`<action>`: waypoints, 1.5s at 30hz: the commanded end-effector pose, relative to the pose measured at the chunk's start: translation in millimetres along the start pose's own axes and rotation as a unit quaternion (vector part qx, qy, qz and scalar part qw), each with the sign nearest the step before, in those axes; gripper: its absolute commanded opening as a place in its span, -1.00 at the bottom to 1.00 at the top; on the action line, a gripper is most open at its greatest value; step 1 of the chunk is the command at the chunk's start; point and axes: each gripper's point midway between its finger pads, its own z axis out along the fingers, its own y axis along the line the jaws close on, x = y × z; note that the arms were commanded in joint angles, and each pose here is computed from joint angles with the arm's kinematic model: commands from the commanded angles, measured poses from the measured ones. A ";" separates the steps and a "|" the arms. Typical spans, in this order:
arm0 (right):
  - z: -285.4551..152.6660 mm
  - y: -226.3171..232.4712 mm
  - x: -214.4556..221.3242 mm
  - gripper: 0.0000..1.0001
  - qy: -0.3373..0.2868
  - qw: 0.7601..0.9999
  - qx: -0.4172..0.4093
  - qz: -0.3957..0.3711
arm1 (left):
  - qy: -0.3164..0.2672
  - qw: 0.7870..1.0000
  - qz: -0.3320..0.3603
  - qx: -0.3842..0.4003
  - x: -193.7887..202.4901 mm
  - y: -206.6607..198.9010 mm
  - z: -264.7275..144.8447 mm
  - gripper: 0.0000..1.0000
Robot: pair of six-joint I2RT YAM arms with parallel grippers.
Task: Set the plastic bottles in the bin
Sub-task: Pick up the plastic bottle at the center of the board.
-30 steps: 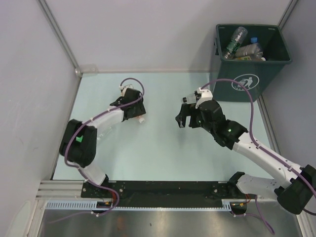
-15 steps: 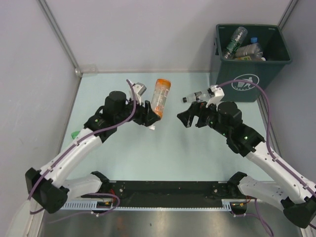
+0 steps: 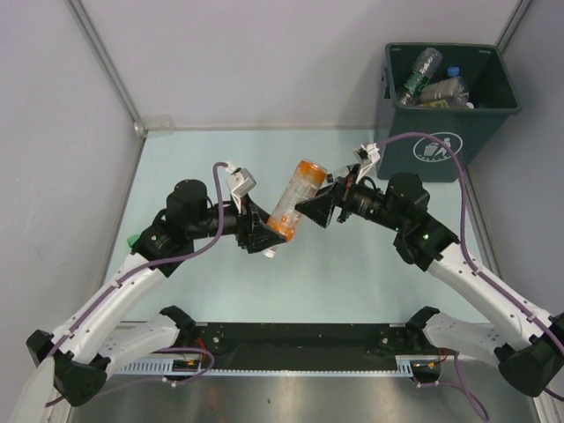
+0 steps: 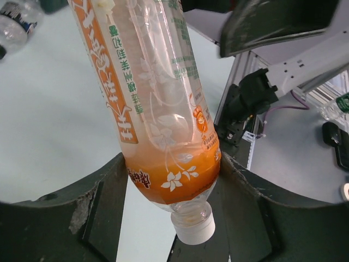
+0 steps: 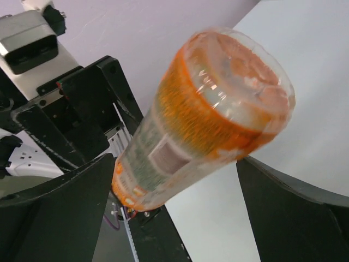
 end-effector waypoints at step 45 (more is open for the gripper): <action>-141.6 -108.6 -253.8 -0.04 -0.305 0.847 0.393 -0.188 | -0.119 0.935 0.013 -0.332 -26.2 73.3 -86.1 0.99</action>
